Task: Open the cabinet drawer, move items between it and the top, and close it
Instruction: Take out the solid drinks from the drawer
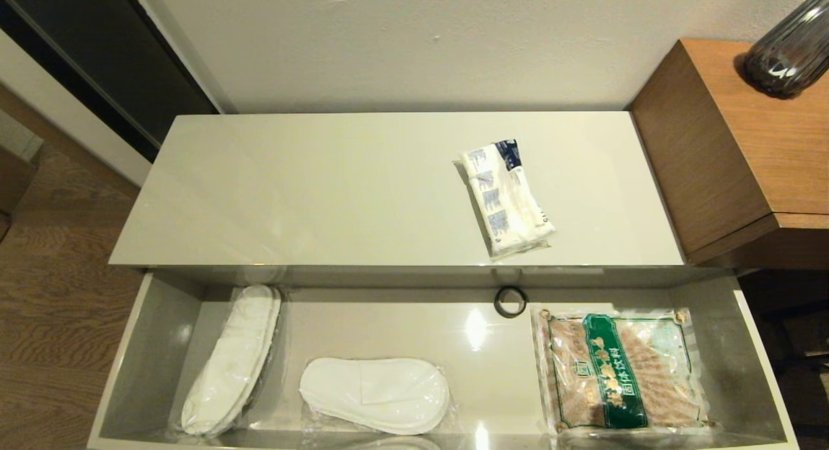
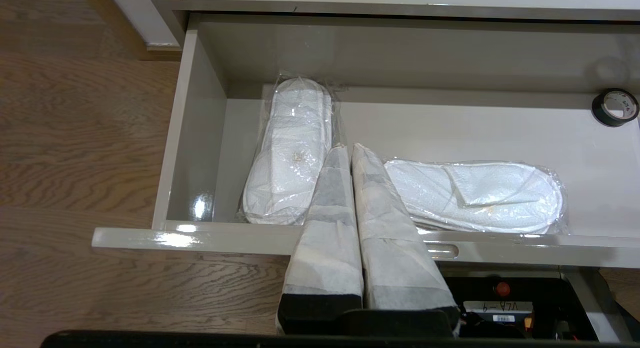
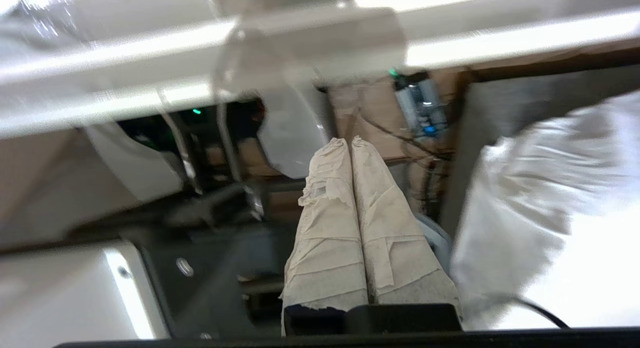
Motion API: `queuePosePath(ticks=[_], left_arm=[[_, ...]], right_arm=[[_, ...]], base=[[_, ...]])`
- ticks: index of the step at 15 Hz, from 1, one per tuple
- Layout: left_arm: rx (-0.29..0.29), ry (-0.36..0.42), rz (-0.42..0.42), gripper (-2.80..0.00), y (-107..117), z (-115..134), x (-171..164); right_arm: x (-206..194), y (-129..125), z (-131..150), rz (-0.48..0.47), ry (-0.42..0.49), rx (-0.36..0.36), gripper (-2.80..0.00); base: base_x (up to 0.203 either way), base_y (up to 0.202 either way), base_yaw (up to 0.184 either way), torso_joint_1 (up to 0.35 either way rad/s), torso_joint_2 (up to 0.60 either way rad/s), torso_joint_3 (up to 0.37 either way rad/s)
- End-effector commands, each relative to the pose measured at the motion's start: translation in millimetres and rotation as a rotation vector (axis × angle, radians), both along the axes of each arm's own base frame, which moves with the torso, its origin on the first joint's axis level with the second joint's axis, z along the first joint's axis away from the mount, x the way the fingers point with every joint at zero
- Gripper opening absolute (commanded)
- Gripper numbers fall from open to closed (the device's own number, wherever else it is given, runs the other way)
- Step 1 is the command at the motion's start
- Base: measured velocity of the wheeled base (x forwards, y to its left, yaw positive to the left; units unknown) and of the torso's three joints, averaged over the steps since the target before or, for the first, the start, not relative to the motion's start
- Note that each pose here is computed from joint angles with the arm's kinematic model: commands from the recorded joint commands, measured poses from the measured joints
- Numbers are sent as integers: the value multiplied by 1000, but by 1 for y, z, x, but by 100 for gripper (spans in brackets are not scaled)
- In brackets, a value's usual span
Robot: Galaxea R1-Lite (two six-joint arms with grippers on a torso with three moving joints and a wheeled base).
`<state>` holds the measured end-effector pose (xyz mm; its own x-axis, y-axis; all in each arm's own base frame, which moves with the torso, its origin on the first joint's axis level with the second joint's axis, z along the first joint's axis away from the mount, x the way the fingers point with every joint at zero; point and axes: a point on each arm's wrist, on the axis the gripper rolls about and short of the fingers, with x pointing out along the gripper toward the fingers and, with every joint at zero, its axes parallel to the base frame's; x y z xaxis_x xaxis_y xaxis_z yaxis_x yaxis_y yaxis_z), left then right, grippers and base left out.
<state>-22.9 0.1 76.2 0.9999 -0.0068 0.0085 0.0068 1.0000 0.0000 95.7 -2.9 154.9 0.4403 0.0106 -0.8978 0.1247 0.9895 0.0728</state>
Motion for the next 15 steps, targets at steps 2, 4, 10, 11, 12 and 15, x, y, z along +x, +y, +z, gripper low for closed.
queuePosePath(ticks=[2,4,10,11,12,15], left_arm=[[0,1,0,-280,0,0,0],[0,1,1,-280,0,0,0],[0,1,-1,-280,0,0,0],[0,1,1,-280,0,0,0],[0,1,-1,-280,0,0,0],[0,1,1,-280,0,0,0]], right_arm=[[31,8,-23,-37,98,41,-280],[41,15,-26,-50,95,62,-280],[54,29,-37,-102,103,-17,-280],[57,30,-41,-101,120,-29,-280],[61,32,-45,-101,130,-41,-280],[70,35,-53,-109,137,-94,-280]], base=[[0,0,0,0,0,0],[0,0,0,0,0,0],[0,0,0,0,0,0],[0,0,0,0,0,0],[0,0,0,0,0,0],[0,0,0,0,0,0]])
